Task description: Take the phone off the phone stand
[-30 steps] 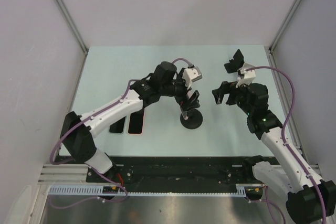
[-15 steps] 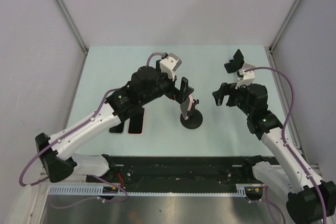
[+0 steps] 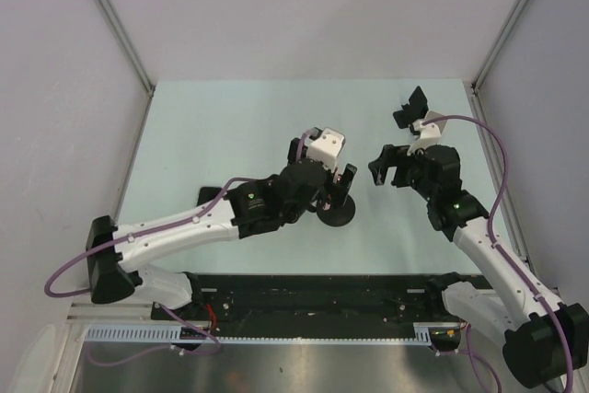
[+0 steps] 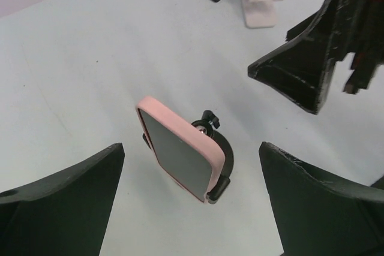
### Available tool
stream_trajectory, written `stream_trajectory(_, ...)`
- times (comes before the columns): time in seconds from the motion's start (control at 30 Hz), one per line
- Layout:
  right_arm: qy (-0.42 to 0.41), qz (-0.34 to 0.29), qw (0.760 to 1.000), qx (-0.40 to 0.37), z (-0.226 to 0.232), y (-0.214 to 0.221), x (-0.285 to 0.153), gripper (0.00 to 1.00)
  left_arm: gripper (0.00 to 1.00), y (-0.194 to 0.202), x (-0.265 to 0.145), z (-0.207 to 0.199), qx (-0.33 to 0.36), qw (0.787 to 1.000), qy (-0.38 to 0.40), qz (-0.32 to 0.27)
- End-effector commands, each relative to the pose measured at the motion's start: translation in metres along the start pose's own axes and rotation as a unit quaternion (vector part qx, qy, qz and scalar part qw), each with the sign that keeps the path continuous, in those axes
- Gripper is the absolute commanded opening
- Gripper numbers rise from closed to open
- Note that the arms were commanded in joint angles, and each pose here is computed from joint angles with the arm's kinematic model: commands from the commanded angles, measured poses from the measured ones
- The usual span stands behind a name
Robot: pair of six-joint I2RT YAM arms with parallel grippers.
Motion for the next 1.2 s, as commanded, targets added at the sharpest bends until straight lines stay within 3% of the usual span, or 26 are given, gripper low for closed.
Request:
stream_trajectory(0.0, -0.004, -0.037, 0.999, 0.002, 0.008, -0.021, -0.001, 0.94, 0.99, 0.009, 0.009, 0.004, 0.021, 0.998, -0.053, 0.011)
stream_trajectory(0.2, 0.000, -0.036, 0.999, -0.001, 0.008, -0.020, -0.002, 0.94, 0.89, 0.020, 0.018, 0.000, 0.037, 0.997, -0.054, 0.029)
stream_trajectory(0.3, 0.000, -0.037, 0.999, -0.002, 0.008, -0.021, -0.002, 0.94, 0.74, 0.019, 0.019, -0.001, 0.042, 0.997, -0.051, 0.029)
stream_trajectory(0.43, -0.006, -0.039, 0.999, -0.005, 0.010, -0.022, 0.000, 0.94, 0.44, 0.016, 0.022, 0.005, 0.045, 0.997, -0.053, 0.029)
stream_trajectory(0.7, -0.053, -0.041, 0.997, -0.040, 0.027, -0.022, 0.000, 0.94, 0.15, -0.001, 0.033, 0.024, 0.040, 0.999, -0.032, 0.018)
stream_trajectory(0.93, -0.109, -0.032, 0.990, -0.081, 0.048, -0.016, 0.004, 0.95, 0.12, -0.022, 0.040, 0.034, 0.047, 0.998, 0.003, -0.030)
stream_trajectory(1.17, -0.174, -0.008, 0.983, -0.065, 0.067, -0.006, 0.010, 0.93, 0.13, -0.006, 0.033, 0.031, 0.049, 0.998, 0.039, -0.030)
Point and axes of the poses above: each gripper's point midway between its finger pads, its own x axis out along the fingers, its own z axis along the line the jaws close on, y = z × x, the point moved 4 cm from there along -x, back along the fingers, and after that the axes turned 3 degrees about x, right-handed, at the moved point
